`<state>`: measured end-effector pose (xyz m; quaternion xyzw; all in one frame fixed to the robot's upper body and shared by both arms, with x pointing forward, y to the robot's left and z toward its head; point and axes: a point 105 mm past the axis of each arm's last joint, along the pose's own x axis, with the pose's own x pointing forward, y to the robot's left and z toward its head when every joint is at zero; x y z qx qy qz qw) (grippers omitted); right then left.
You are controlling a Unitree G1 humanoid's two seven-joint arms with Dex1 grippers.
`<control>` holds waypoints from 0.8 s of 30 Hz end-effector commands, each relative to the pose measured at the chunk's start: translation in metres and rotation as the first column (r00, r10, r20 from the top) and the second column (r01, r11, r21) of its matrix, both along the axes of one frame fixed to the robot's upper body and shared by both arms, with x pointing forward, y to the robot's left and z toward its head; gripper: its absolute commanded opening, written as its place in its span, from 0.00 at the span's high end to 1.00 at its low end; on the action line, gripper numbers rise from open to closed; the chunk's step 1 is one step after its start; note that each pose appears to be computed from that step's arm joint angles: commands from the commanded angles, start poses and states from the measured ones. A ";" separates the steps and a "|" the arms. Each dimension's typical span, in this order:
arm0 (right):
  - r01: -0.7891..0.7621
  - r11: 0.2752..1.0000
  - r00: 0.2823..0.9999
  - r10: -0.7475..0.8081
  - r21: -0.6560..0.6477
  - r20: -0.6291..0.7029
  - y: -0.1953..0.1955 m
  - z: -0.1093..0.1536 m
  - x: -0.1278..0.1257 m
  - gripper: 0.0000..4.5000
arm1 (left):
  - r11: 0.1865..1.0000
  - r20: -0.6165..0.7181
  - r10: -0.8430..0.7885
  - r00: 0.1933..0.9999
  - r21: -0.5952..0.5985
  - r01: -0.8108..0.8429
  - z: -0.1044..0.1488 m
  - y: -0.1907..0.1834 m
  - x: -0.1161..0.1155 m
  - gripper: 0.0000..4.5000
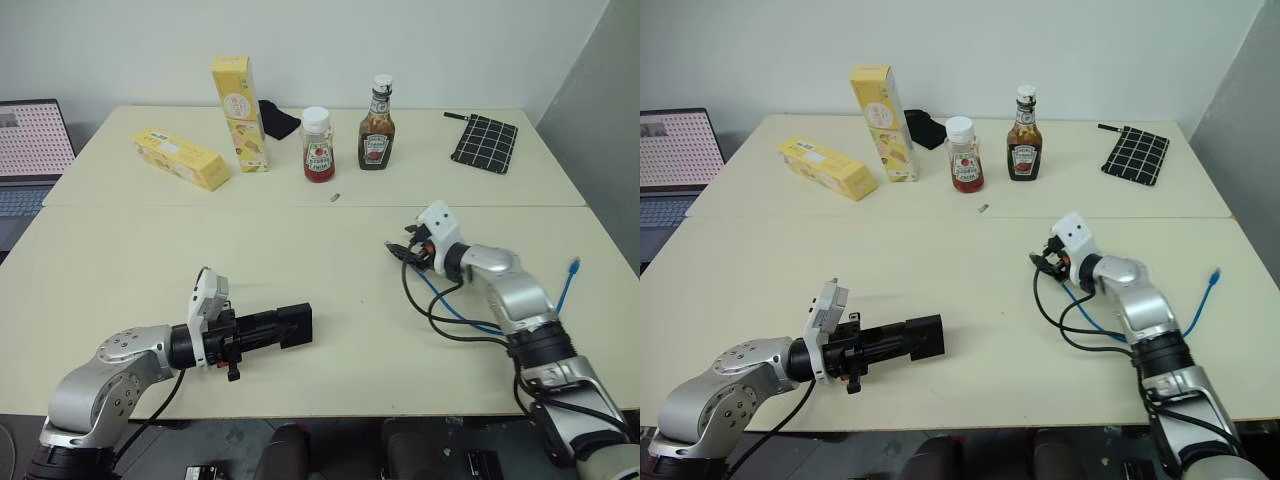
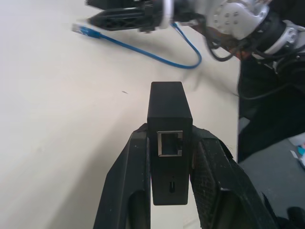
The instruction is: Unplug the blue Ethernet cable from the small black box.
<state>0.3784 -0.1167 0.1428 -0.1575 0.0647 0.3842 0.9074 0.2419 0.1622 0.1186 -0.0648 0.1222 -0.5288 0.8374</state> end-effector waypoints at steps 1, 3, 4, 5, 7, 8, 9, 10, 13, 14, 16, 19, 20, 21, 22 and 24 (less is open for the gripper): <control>-0.289 0.956 0.957 0.286 0.060 0.056 0.028 0.043 -0.045 0.13 | 0.993 0.079 0.071 0.994 0.088 -0.077 0.002 0.010 0.003 0.83; -0.399 0.916 0.916 0.396 0.035 0.058 0.046 0.051 -0.066 0.13 | 0.966 0.166 0.212 0.963 0.111 -0.232 -0.005 0.024 0.020 0.83; -0.424 0.905 0.905 0.422 0.019 0.059 0.053 0.052 -0.072 0.13 | 0.940 0.236 0.292 0.927 0.106 -0.323 -0.005 0.033 0.031 0.83; -0.434 0.901 0.899 0.433 0.010 0.060 0.057 0.052 -0.074 0.13 | 0.921 0.284 0.336 0.898 0.100 -0.377 -0.004 0.037 0.038 0.83; -0.439 0.899 0.897 0.438 0.001 0.060 0.064 0.052 -0.076 0.13 | 0.869 0.376 0.423 0.824 0.087 -0.486 -0.002 0.049 0.052 0.83; -0.435 0.900 0.898 0.435 0.000 0.063 0.072 0.053 -0.074 0.13 | 0.806 0.444 0.505 0.740 0.062 -0.588 0.001 0.062 0.064 0.83; -0.434 0.901 0.899 0.433 -0.002 0.067 0.080 0.054 -0.073 0.13 | 0.754 0.500 0.551 0.668 0.043 -0.655 0.003 0.071 0.072 0.83; -0.433 0.901 0.899 0.432 -0.007 0.070 0.086 0.055 -0.072 0.13 | 0.712 0.533 0.591 0.605 0.007 -0.702 0.005 0.077 0.079 0.83; -0.448 0.894 0.891 0.448 -0.023 0.072 0.097 0.053 -0.073 0.13 | 0.616 0.517 0.697 0.497 -0.077 -0.784 0.003 0.088 0.092 0.83; -0.456 0.890 0.887 0.457 -0.029 0.072 0.102 0.051 -0.074 0.13 | 0.589 0.508 0.722 0.470 -0.094 -0.803 0.000 0.090 0.096 0.83; -0.463 0.885 0.883 0.465 -0.039 0.068 0.106 0.048 -0.075 0.13 | 0.548 0.489 0.758 0.431 -0.119 -0.828 -0.005 0.092 0.102 0.83; -0.454 0.889 0.887 0.457 -0.056 0.061 0.107 0.044 -0.073 0.13 | 0.510 0.462 0.789 0.404 -0.126 -0.851 -0.015 0.094 0.106 0.83; -0.452 0.890 0.889 0.455 -0.060 0.058 0.107 0.042 -0.073 0.13 | 0.501 0.465 0.791 0.398 -0.119 -0.857 -0.018 0.094 0.108 0.83; -0.450 0.891 0.890 0.453 -0.063 0.056 0.107 0.041 -0.073 0.13 | 0.496 0.468 0.791 0.393 -0.115 -0.861 -0.021 0.094 0.108 0.83; -0.449 0.891 0.890 0.453 -0.064 0.054 0.107 0.041 -0.073 0.13 | 0.496 0.450 0.799 0.399 -0.116 -0.861 -0.024 0.094 0.109 0.83; -0.446 0.892 0.892 0.450 -0.068 0.051 0.106 0.040 -0.073 0.13 | 0.534 0.410 0.796 0.446 -0.126 -0.836 -0.029 0.086 0.108 0.83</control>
